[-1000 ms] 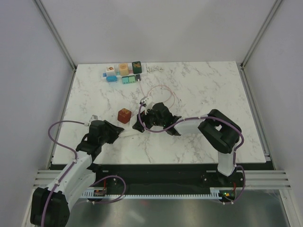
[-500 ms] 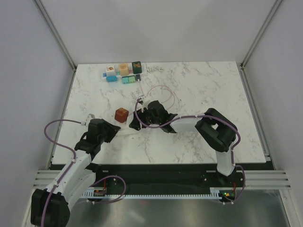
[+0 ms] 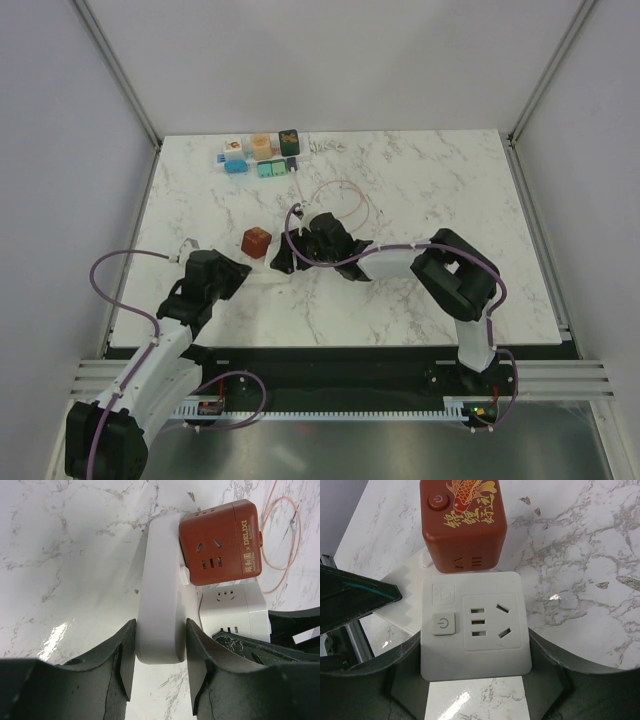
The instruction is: Pull the plug off the socket
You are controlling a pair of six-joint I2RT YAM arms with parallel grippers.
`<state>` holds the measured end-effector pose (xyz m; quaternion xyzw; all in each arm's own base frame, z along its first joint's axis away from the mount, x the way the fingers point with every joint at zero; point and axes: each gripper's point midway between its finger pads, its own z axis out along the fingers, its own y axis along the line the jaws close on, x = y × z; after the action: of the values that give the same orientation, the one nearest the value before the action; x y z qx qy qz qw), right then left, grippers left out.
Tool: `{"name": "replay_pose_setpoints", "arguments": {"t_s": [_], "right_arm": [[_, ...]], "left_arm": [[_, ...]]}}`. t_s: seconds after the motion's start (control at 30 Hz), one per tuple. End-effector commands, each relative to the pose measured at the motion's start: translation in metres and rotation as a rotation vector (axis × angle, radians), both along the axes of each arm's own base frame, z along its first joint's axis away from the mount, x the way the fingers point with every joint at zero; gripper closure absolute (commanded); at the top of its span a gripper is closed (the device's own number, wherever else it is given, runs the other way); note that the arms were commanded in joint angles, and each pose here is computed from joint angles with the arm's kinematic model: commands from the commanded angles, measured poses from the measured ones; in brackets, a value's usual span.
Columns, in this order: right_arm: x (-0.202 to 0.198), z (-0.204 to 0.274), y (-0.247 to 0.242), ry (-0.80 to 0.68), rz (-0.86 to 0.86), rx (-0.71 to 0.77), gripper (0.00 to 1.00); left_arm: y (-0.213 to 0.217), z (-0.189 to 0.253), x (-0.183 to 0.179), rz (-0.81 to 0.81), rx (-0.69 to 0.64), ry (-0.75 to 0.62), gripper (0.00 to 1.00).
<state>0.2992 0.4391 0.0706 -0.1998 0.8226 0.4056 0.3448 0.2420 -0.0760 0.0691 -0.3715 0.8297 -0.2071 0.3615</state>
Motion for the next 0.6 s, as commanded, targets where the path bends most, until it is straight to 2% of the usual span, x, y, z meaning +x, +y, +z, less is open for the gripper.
{"name": "replay_pose_setpoints", "arguments": {"t_s": [0.0,0.1,0.17,0.23,0.4,0.5,0.57], "right_arm": [[0.066,0.058,-0.017,-0.126,-0.32,0.114,1.0],[0.065,0.071,-0.024,-0.239,-0.363,0.1,1.0],[0.047,0.087,-0.017,-0.48,-0.347,0.01,1.0],[0.043,0.089,-0.019,-0.548,-0.372,-0.035,1.0],[0.043,0.094,-0.03,-0.558,-0.42,-0.016,1.0],[0.039,0.088,-0.019,-0.431,-0.325,0.082,1.0],[0.047,0.09,-0.024,-0.33,-0.329,0.177,1.0]], "left_arm": [[0.011,-0.045,-0.05,-0.07,0.104,0.234,0.98],[0.01,-0.046,-0.05,-0.074,0.1,0.238,0.98],[0.01,-0.047,-0.051,-0.08,0.106,0.239,0.98],[0.01,-0.047,-0.052,-0.084,0.108,0.24,0.98],[0.01,-0.045,-0.054,-0.087,0.103,0.243,0.98],[0.01,-0.043,-0.055,-0.089,0.103,0.233,0.98],[0.01,-0.044,-0.056,-0.092,0.105,0.236,0.98]]}}
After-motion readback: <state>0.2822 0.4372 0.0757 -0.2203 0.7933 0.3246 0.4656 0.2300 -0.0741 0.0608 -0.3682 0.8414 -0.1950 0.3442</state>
